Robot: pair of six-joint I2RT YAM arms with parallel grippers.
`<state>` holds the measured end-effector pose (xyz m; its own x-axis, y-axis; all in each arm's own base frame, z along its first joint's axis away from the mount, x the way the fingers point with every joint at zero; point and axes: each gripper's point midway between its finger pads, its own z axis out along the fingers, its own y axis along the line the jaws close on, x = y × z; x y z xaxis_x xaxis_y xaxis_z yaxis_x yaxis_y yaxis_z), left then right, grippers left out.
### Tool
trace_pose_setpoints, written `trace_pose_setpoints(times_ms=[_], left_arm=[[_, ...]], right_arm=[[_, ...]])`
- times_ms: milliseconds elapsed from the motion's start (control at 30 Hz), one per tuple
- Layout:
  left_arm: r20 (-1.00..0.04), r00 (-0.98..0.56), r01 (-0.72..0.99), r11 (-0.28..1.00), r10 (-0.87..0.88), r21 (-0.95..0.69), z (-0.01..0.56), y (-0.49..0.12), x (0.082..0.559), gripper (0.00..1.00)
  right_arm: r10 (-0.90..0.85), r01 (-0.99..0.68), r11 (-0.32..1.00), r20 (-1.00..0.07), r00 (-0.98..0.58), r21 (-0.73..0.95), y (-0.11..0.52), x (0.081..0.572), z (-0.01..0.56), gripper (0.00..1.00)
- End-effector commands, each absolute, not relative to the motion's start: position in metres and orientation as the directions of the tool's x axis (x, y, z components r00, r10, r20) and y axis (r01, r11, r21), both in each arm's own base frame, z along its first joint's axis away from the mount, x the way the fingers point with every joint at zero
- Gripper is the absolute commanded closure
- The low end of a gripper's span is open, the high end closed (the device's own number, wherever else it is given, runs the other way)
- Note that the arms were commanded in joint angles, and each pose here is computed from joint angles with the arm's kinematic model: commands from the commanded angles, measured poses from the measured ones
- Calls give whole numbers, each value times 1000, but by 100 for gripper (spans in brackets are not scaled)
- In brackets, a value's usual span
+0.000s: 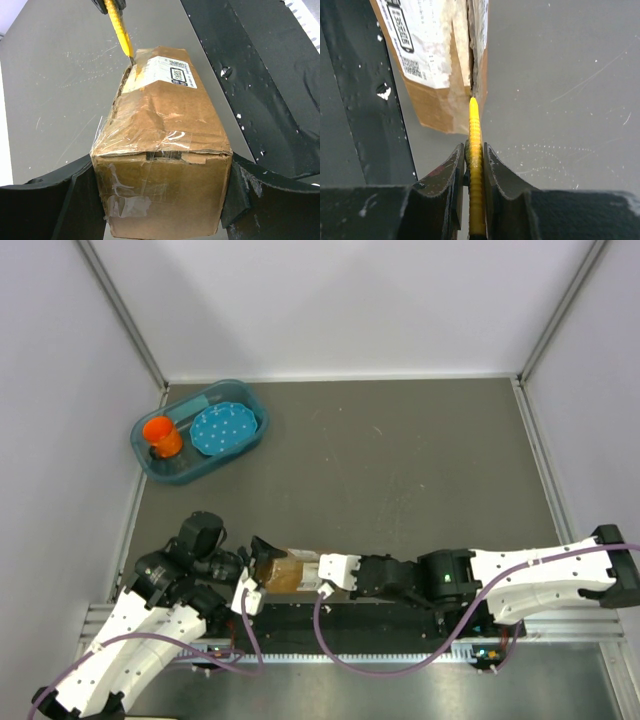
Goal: Unpack the express box
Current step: Cut the express box at the center of the board.
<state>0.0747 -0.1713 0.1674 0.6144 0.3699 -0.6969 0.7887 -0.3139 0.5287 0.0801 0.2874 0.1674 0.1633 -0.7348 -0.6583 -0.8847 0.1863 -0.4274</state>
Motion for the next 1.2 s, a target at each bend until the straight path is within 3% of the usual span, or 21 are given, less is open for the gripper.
trace_pose_setpoints(times_ms=[0, 233, 533, 1167], left_arm=[[-760, 524, 846, -339, 385, 412, 158, -166, 54, 54], [-761, 523, 847, -338, 384, 411, 160, -166, 54, 54], [-766, 524, 846, -337, 373, 414, 163, -168, 55, 54], [-768, 527, 843, -334, 363, 421, 165, -170, 54, 54]], right_arm=[[-793, -876, 181, -593, 139, -447, 266, 88, 164, 100], [-798, -863, 201, -588, 131, -464, 262, 94, 173, 100], [-679, -883, 229, -718, 156, -409, 298, 89, 200, 100], [-732, -892, 151, -655, 189, -427, 331, 89, 172, 96]])
